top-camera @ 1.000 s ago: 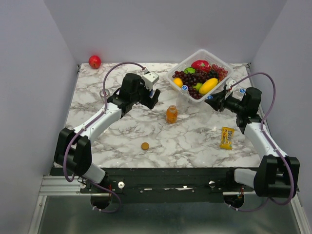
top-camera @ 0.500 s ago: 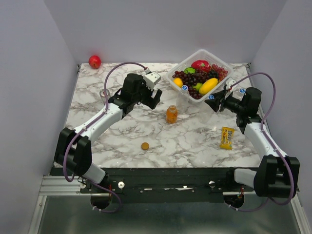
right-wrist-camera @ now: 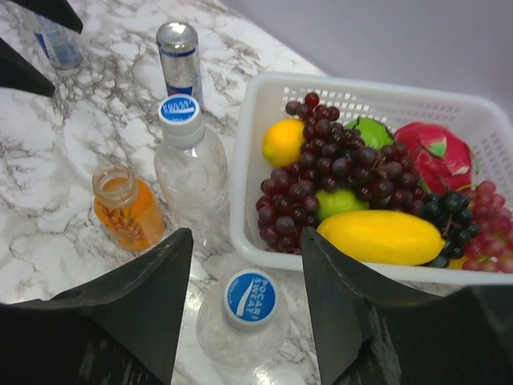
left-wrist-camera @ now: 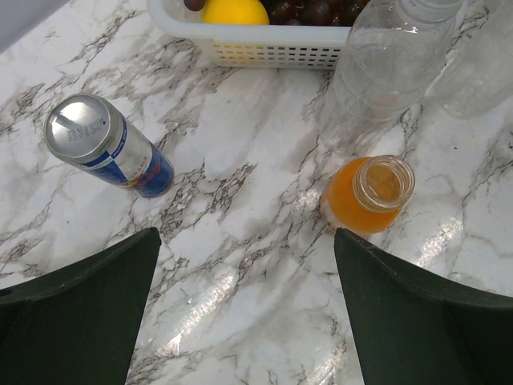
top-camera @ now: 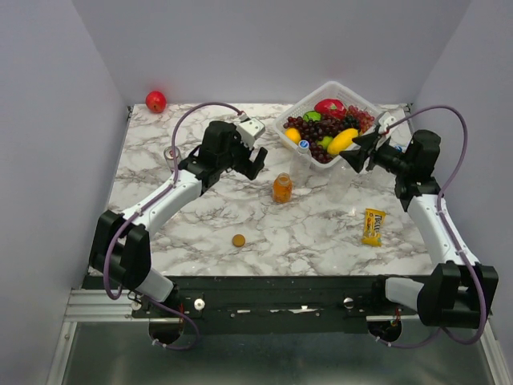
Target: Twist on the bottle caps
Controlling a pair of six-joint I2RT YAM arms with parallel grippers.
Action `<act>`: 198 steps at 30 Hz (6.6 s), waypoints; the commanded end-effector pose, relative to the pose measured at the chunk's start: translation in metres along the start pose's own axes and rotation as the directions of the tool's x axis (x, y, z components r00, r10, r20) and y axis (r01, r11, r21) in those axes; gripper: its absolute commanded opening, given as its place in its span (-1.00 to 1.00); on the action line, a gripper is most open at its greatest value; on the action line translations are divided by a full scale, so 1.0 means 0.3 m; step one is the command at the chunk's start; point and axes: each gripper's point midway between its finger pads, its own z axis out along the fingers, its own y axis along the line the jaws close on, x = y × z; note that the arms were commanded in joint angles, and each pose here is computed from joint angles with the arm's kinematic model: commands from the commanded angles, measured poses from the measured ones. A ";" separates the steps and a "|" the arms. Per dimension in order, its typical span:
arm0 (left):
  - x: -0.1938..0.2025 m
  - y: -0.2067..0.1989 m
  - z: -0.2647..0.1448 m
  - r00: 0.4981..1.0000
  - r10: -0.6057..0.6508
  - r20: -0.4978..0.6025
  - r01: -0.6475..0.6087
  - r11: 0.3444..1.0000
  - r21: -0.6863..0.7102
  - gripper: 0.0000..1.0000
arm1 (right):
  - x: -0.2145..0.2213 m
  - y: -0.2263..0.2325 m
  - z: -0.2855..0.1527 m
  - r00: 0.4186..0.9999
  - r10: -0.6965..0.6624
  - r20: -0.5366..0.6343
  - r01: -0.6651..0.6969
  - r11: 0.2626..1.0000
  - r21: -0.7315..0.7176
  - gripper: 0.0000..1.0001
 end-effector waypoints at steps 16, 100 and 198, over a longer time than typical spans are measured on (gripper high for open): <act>-0.145 0.032 -0.369 0.968 -0.179 0.176 0.194 0.978 -0.072 0.97 | -0.110 0.530 0.073 0.872 -0.472 -0.129 0.341 0.775 -0.532 0.04; 0.283 -0.362 -0.301 0.939 0.198 0.282 -0.294 0.887 0.355 0.95 | -0.180 0.959 0.177 0.891 -0.448 -0.070 0.119 0.381 -0.917 -0.95; -0.073 0.140 -0.606 0.853 -0.217 0.475 0.279 0.958 -0.062 -1.00 | 0.569 1.257 0.466 0.758 -0.650 -0.059 0.185 0.301 -0.935 -0.13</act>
